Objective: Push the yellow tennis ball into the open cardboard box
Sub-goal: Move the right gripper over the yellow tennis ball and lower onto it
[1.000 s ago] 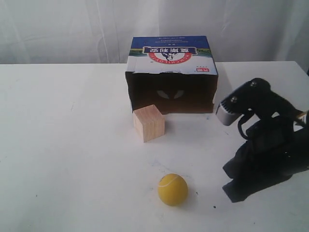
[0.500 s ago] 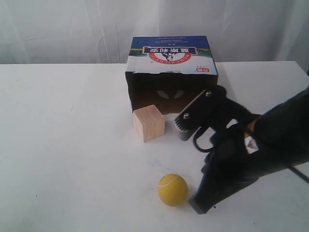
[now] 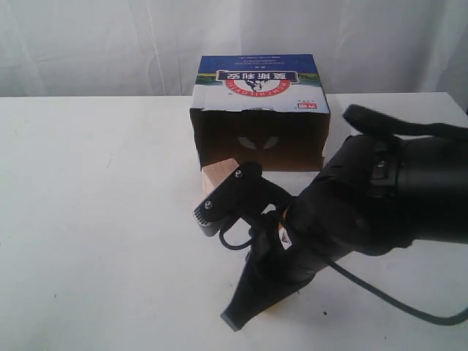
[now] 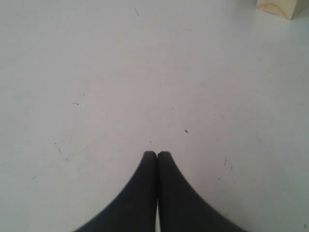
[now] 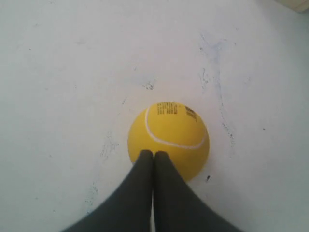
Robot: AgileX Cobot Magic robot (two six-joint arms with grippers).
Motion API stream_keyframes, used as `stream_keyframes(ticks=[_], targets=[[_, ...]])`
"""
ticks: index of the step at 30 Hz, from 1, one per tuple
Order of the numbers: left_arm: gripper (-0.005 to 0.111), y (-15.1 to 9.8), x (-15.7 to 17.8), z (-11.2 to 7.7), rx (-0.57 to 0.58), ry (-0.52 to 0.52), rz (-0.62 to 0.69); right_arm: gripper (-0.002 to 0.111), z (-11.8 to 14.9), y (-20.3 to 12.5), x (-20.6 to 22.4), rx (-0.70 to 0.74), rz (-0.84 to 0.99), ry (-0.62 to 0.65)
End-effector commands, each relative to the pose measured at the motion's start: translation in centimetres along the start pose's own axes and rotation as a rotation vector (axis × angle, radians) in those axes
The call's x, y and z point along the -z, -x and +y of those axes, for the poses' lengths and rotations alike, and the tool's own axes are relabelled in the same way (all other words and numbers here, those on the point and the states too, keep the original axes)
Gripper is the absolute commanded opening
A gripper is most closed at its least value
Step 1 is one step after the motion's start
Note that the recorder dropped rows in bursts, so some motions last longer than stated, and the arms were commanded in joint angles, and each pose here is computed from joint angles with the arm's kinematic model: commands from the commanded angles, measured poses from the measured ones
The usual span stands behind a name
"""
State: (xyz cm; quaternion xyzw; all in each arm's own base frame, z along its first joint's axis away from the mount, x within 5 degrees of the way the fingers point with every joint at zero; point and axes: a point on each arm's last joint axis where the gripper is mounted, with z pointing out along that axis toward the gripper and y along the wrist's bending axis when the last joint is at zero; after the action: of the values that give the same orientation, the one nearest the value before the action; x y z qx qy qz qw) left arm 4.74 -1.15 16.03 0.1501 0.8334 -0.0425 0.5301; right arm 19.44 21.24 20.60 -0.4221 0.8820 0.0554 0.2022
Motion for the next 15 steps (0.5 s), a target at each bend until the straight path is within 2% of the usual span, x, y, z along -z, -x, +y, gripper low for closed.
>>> stream_keyframes(ticks=[1, 11, 15], targets=[[0.000, -0.3, 0.0, 0.0, -0.005, -0.005, 0.019, 0.000, 0.1, 0.4, -0.9, 0.005, -0.005, -0.002], [0.000, -0.3, 0.0, 0.0, -0.005, -0.005, 0.019, 0.000, -0.4, 0.2, -1.8, -0.005, 0.023, -0.051], [0.000, -0.3, 0.0, 0.0, -0.005, -0.005, 0.019, 0.000, -2.1, 0.1, -1.8, -0.058, 0.025, -0.117]])
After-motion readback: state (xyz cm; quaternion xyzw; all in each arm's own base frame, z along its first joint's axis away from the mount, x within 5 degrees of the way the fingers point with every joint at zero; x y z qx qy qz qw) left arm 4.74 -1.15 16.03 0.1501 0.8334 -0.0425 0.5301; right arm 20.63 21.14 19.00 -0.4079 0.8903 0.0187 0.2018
